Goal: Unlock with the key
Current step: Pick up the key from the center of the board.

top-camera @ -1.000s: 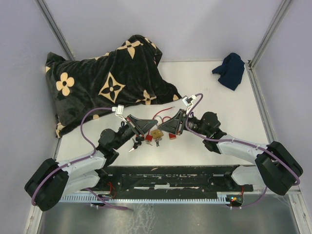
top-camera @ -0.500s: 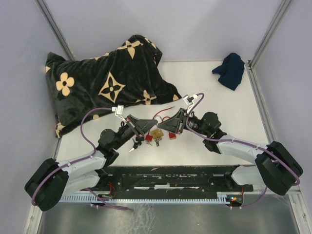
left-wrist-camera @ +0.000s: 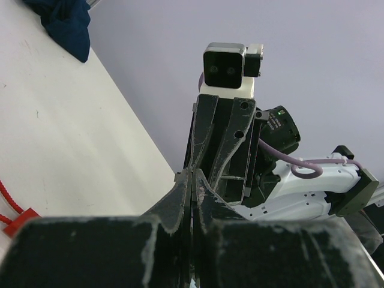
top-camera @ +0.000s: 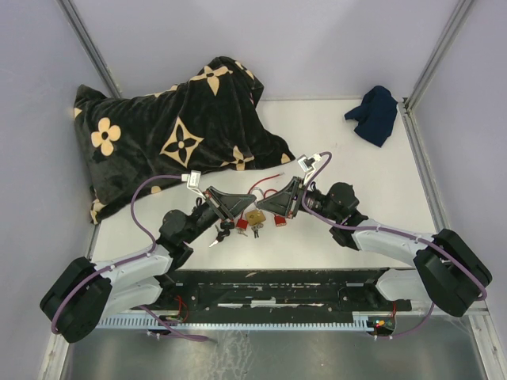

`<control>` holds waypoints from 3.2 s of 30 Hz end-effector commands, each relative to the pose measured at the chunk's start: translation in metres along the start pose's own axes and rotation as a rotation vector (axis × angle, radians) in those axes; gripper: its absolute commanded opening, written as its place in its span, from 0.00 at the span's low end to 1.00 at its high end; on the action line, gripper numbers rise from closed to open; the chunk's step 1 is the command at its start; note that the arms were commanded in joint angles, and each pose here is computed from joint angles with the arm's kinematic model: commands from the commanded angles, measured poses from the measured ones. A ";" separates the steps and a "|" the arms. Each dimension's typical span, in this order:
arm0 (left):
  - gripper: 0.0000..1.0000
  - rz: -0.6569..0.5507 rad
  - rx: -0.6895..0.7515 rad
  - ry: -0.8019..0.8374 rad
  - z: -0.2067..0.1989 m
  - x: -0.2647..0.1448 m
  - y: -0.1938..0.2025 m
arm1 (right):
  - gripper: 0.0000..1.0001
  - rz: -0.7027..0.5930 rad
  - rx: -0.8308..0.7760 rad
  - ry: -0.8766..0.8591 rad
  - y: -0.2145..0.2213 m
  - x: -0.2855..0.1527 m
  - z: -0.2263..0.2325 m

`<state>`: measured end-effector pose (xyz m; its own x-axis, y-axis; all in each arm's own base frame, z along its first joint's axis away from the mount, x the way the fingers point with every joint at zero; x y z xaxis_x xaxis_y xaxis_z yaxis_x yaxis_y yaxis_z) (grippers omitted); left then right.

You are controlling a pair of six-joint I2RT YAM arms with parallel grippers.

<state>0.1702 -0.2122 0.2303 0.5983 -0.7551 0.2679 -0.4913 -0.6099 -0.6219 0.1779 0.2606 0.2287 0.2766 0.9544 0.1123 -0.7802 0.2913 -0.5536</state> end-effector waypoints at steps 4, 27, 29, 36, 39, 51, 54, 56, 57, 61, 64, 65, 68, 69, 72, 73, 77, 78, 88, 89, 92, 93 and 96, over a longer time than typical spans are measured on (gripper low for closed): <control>0.03 -0.051 -0.017 0.025 -0.007 0.000 -0.008 | 0.30 -0.026 -0.042 -0.075 -0.007 0.002 0.015; 0.03 -0.032 -0.001 0.018 -0.006 0.003 -0.006 | 0.42 -0.061 -0.064 -0.002 -0.012 0.000 0.013; 0.03 -0.031 -0.005 0.022 -0.007 0.003 -0.007 | 0.42 -0.064 -0.073 -0.001 -0.012 -0.001 0.012; 0.03 -0.030 -0.009 0.031 -0.008 0.003 -0.007 | 0.40 -0.046 -0.080 -0.020 -0.011 0.001 0.013; 0.03 -0.031 -0.013 0.037 -0.010 0.002 -0.007 | 0.35 -0.044 -0.086 -0.039 -0.011 0.002 0.015; 0.03 -0.023 -0.034 0.064 -0.013 0.004 -0.006 | 0.28 -0.020 -0.084 -0.106 -0.010 0.007 0.015; 0.03 -0.027 -0.034 0.060 -0.012 0.003 -0.006 | 0.25 -0.016 -0.082 -0.112 -0.008 0.006 0.015; 0.03 -0.033 -0.033 0.056 -0.012 0.003 -0.007 | 0.24 -0.018 -0.085 -0.115 -0.007 0.004 0.016; 0.03 -0.034 -0.033 0.051 -0.012 0.002 -0.007 | 0.24 -0.017 -0.086 -0.115 -0.006 0.003 0.016; 0.03 -0.038 -0.020 0.030 -0.010 0.002 -0.008 | 0.27 -0.019 -0.089 -0.111 -0.006 0.001 0.019; 0.03 -0.036 -0.011 0.014 -0.008 0.002 -0.007 | 0.34 -0.019 -0.091 -0.113 -0.008 0.000 0.023; 0.03 -0.037 -0.009 0.013 -0.008 0.001 -0.008 | 0.34 -0.020 -0.092 -0.108 -0.009 0.000 0.024; 0.03 -0.038 -0.009 0.009 -0.008 0.001 -0.008 | 0.34 -0.020 -0.092 -0.082 -0.009 -0.001 0.022; 0.03 -0.039 -0.009 0.011 -0.008 0.002 -0.008 | 0.34 -0.021 -0.093 -0.077 -0.009 -0.001 0.022; 0.03 -0.037 -0.009 0.012 -0.009 0.002 -0.008 | 0.32 -0.019 -0.087 -0.066 -0.009 -0.001 0.020; 0.03 -0.039 -0.010 0.013 -0.009 0.002 -0.008 | 0.32 -0.018 -0.085 -0.065 -0.009 -0.001 0.019; 0.03 -0.038 -0.013 0.015 -0.009 0.003 -0.008 | 0.31 -0.011 -0.078 -0.061 -0.009 0.001 0.018; 0.03 -0.037 -0.013 0.016 -0.009 0.003 -0.008 | 0.30 -0.011 -0.077 -0.062 -0.008 0.002 0.017; 0.03 -0.027 -0.018 0.022 -0.009 0.004 -0.007 | 0.35 -0.016 -0.065 -0.078 -0.010 0.006 0.017; 0.03 -0.027 -0.017 0.024 -0.010 0.005 -0.007 | 0.36 -0.015 -0.066 -0.078 -0.011 0.006 0.018; 0.03 -0.024 -0.020 0.026 -0.009 0.005 -0.006 | 0.35 -0.008 -0.066 -0.083 -0.011 0.007 0.018; 0.03 -0.024 -0.020 0.027 -0.009 0.005 -0.006 | 0.34 -0.008 -0.065 -0.082 -0.011 0.007 0.017; 0.03 -0.024 -0.019 0.030 -0.010 0.005 -0.006 | 0.33 -0.004 -0.069 -0.086 -0.009 0.005 0.018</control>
<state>0.1694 -0.2137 0.2248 0.6041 -0.7626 0.2313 -0.5276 -0.6003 -0.6010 0.1770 0.2605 0.2254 0.2663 0.9590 0.0974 -0.7803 0.2738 -0.5623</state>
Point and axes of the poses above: each gripper's point midway between its finger pads, its own x axis out along the fingers, its own z axis along the line the jaws close on, y = z × x, the point moved 7 cm from there along -x, back along the fingers, and after that the axes turned 7 degrees about x, right-handed, at the moved point
